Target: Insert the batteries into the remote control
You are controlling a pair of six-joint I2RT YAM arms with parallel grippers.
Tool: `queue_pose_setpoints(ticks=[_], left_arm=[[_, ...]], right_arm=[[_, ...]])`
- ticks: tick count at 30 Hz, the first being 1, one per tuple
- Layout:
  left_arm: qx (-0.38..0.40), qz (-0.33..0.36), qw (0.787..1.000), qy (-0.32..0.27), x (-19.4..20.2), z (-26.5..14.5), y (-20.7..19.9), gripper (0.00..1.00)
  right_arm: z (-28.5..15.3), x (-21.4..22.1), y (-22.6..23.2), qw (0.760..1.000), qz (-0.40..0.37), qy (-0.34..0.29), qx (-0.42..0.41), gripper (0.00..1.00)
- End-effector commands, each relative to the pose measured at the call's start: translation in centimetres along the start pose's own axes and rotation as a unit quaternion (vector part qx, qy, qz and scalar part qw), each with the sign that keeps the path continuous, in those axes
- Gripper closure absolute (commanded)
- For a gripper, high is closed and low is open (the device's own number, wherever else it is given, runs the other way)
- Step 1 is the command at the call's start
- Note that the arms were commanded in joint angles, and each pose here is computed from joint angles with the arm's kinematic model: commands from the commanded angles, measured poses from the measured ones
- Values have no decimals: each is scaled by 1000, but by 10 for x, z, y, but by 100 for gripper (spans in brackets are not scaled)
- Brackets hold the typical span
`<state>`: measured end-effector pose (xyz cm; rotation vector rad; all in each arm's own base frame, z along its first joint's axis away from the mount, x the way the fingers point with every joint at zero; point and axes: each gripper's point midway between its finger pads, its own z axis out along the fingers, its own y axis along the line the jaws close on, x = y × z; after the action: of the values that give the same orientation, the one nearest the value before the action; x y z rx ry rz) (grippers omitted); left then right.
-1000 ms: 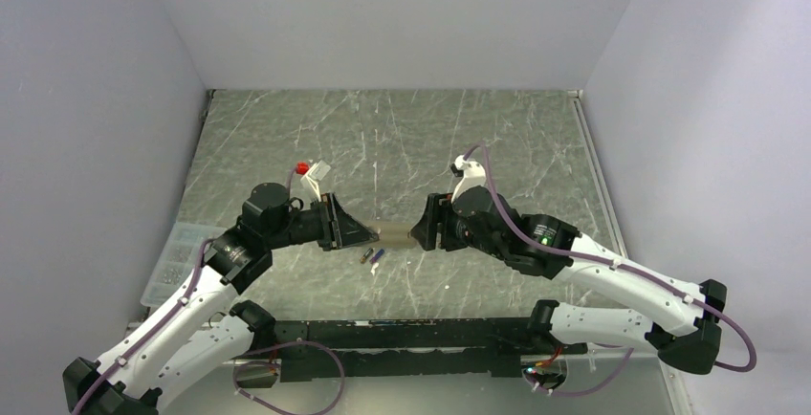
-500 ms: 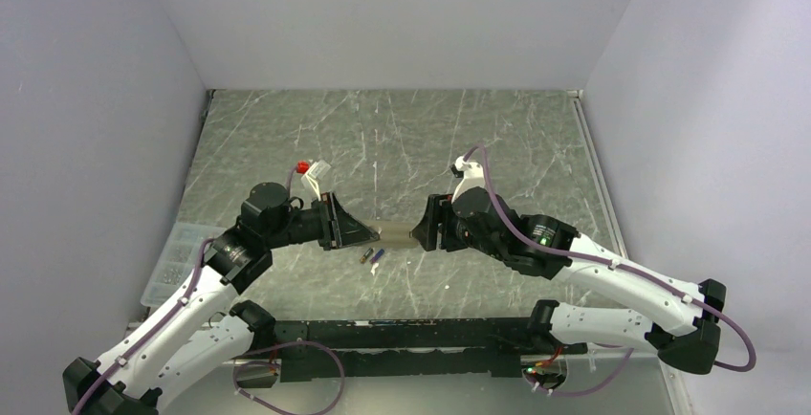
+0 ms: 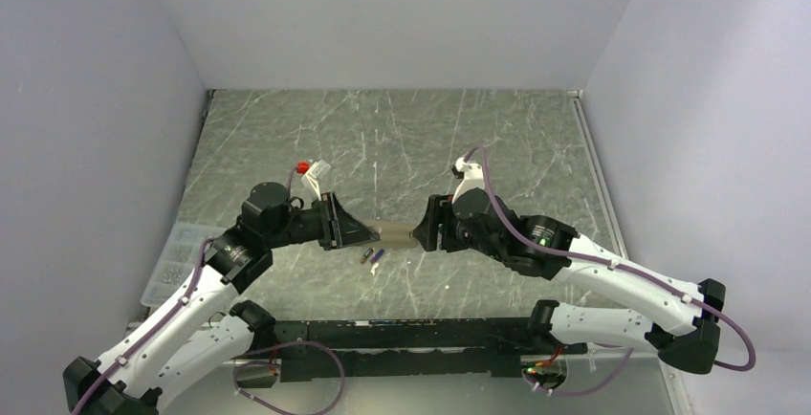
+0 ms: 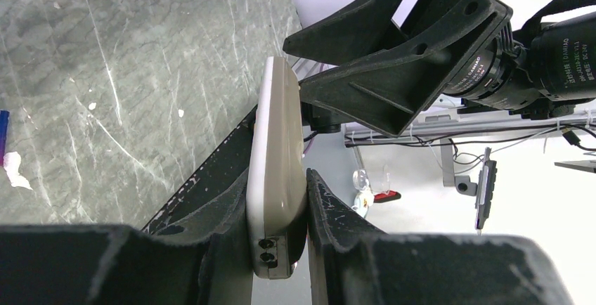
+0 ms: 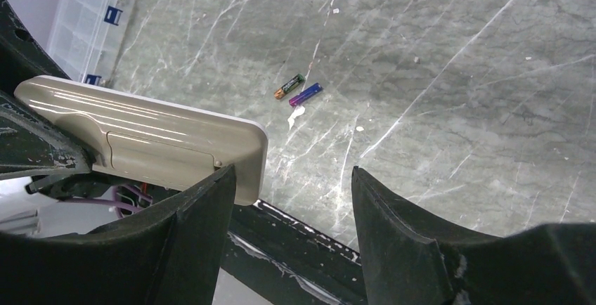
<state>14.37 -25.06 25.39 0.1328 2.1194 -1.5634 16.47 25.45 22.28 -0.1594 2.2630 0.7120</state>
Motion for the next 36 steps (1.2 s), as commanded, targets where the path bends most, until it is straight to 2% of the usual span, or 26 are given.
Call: queue_pose_setpoints(ticks=[1,17,36], left_arm=[[57,33,998,-14,-12,-5,-35,100],[104,36,994,-19,-11,-8,-50,100],[128,36,991,-24,-11,-11,-58,100]], right_arm=[[1,0,-4,1000,-1,-5,10,37],[10,10,7,1000,11,9,-18,37],[-1,11,30,993,50,-6,-110,36]])
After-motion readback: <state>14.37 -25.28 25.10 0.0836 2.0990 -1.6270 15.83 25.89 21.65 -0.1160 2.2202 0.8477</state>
